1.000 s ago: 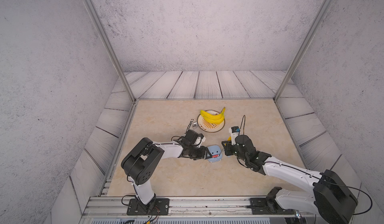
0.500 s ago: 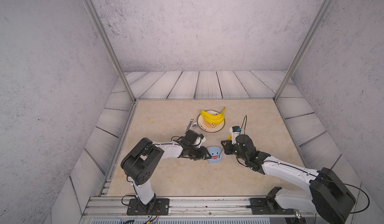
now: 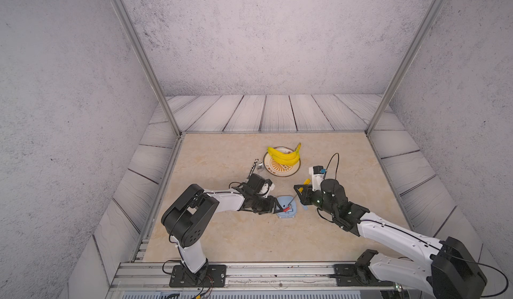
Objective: Remove the battery from the alarm
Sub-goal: Release the battery from the alarm, then place the screwdriver at the center of the board, then remove the battery from the alarm, then adjust the alarm at the center of the board.
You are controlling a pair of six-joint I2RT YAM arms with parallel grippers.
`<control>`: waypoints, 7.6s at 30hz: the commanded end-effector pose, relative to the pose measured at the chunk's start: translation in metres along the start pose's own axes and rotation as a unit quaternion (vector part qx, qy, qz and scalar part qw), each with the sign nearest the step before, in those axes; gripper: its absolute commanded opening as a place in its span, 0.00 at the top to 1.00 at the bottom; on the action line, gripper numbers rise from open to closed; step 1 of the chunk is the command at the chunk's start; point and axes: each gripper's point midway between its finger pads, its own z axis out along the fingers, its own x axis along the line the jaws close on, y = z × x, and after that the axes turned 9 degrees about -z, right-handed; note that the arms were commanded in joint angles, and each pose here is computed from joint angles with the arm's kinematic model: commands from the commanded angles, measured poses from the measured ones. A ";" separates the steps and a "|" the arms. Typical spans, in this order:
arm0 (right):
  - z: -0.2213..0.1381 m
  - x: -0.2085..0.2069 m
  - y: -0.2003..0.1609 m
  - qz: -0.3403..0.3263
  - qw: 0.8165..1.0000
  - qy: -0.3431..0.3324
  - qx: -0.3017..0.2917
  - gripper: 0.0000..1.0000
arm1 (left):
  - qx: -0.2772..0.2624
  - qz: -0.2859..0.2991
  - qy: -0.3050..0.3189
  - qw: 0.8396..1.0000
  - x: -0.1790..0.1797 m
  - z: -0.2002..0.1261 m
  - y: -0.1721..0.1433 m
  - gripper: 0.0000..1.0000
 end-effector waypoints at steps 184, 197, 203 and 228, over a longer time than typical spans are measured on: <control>-0.008 -0.136 -0.033 -0.081 0.922 -0.194 0.324 0.62 | -0.064 0.064 -0.037 0.995 -0.048 -0.053 0.057 0.23; -0.001 -0.031 -0.095 -0.118 0.962 -0.047 0.243 0.51 | 0.006 0.134 -0.094 0.986 -0.081 0.000 0.089 0.29; 0.019 -0.022 -0.121 -0.169 0.955 -0.042 0.241 0.46 | 0.039 0.135 -0.098 0.985 -0.081 0.027 0.086 0.30; 0.039 -0.042 -0.100 -0.203 0.944 -0.102 0.240 0.43 | 0.025 0.077 -0.057 0.995 -0.030 -0.018 0.030 0.32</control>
